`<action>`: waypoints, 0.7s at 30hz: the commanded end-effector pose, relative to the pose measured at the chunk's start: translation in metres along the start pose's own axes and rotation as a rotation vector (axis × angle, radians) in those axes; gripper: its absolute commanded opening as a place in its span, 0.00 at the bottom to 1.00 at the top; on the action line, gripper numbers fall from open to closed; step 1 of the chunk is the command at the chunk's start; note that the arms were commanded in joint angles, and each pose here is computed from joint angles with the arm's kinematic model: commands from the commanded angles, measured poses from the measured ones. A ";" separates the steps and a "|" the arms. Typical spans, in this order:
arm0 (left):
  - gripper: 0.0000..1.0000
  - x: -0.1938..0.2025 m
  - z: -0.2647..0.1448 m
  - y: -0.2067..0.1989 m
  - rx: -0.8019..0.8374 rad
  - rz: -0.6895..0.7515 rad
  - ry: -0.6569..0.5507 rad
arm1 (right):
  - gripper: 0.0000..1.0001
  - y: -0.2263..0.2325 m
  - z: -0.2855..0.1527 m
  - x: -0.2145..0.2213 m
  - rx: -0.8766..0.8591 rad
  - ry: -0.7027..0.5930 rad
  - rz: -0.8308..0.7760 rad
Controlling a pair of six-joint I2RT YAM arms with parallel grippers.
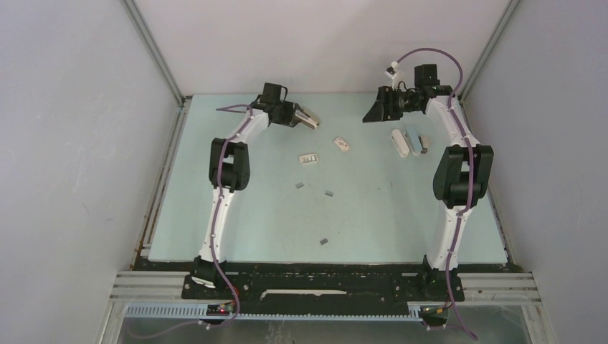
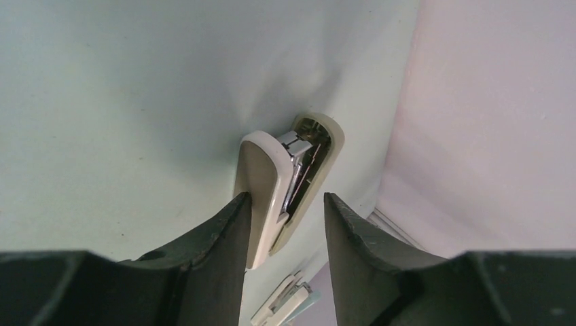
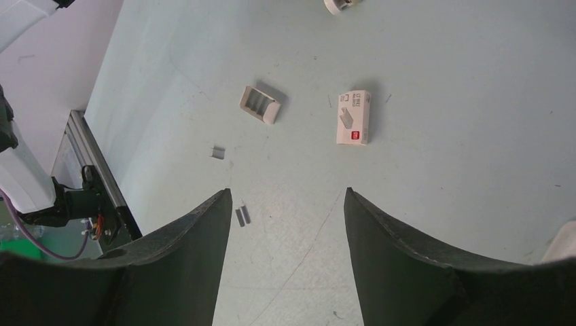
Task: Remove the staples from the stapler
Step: Move the stapler to the center of the board.
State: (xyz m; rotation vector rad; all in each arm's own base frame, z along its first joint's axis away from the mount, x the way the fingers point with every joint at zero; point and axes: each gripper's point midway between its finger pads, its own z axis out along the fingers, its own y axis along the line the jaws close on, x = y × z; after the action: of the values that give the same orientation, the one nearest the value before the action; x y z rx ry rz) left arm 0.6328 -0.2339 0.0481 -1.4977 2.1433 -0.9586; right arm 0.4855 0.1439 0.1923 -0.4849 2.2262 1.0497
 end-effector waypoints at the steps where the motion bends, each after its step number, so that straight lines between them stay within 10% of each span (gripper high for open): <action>1: 0.46 0.003 -0.010 -0.028 0.059 -0.026 -0.005 | 0.71 0.006 -0.003 -0.011 -0.030 -0.033 -0.007; 21: 0.27 0.008 -0.008 -0.029 0.058 -0.040 0.017 | 0.71 0.013 -0.010 -0.021 -0.044 -0.063 -0.016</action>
State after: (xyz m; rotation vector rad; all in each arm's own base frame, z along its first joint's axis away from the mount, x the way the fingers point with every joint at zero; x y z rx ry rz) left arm 0.6362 -0.2366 0.0497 -1.5356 2.1234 -0.9782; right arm 0.4875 0.1450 0.1988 -0.4685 2.2010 1.0870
